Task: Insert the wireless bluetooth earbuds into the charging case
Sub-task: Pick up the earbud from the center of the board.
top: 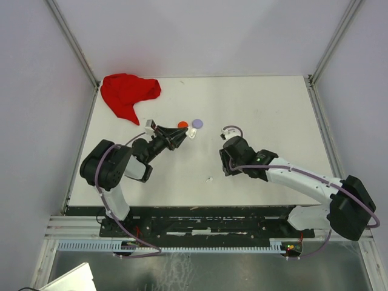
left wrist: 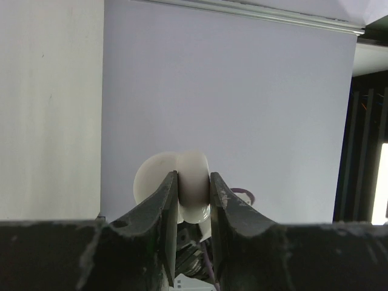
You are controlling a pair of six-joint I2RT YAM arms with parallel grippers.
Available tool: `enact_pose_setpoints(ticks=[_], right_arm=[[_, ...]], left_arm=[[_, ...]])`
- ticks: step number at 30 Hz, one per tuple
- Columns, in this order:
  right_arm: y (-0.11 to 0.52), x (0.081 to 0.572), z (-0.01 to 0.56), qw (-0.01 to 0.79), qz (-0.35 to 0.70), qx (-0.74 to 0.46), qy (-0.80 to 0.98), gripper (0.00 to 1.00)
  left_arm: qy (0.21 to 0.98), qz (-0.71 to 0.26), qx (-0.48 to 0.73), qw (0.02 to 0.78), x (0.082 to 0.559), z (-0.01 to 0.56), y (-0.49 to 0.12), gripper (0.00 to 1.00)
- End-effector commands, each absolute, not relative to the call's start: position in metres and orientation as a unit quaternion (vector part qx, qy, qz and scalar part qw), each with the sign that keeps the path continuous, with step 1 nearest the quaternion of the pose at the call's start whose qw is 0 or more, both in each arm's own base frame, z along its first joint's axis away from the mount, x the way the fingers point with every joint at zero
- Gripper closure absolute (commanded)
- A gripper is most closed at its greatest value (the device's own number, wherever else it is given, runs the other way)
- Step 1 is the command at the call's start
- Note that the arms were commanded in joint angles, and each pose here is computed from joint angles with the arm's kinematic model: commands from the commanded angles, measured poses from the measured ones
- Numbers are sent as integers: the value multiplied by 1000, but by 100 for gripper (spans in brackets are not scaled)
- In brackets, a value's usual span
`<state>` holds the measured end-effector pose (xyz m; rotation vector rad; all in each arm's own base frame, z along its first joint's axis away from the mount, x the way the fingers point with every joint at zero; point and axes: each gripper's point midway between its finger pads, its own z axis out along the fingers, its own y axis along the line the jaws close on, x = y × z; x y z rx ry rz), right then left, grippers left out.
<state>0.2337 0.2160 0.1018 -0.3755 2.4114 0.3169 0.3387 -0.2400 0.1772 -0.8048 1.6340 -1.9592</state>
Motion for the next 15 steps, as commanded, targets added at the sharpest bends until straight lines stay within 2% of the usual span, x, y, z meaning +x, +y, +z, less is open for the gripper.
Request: enact_pose_setpoints(ticks=[1,7,15], right_arm=[[212,213,92,298,70,-147,941,52],[226,202,72,287,33,-165,943,48],[238,212,52,287,-6,-182,940,41]], left_arm=[[542,-761,-191,302,313,237,-231,97],[568,-734,-181,325,315,239,-222,97],[600,-696,-174,355,319,241,-212,97]])
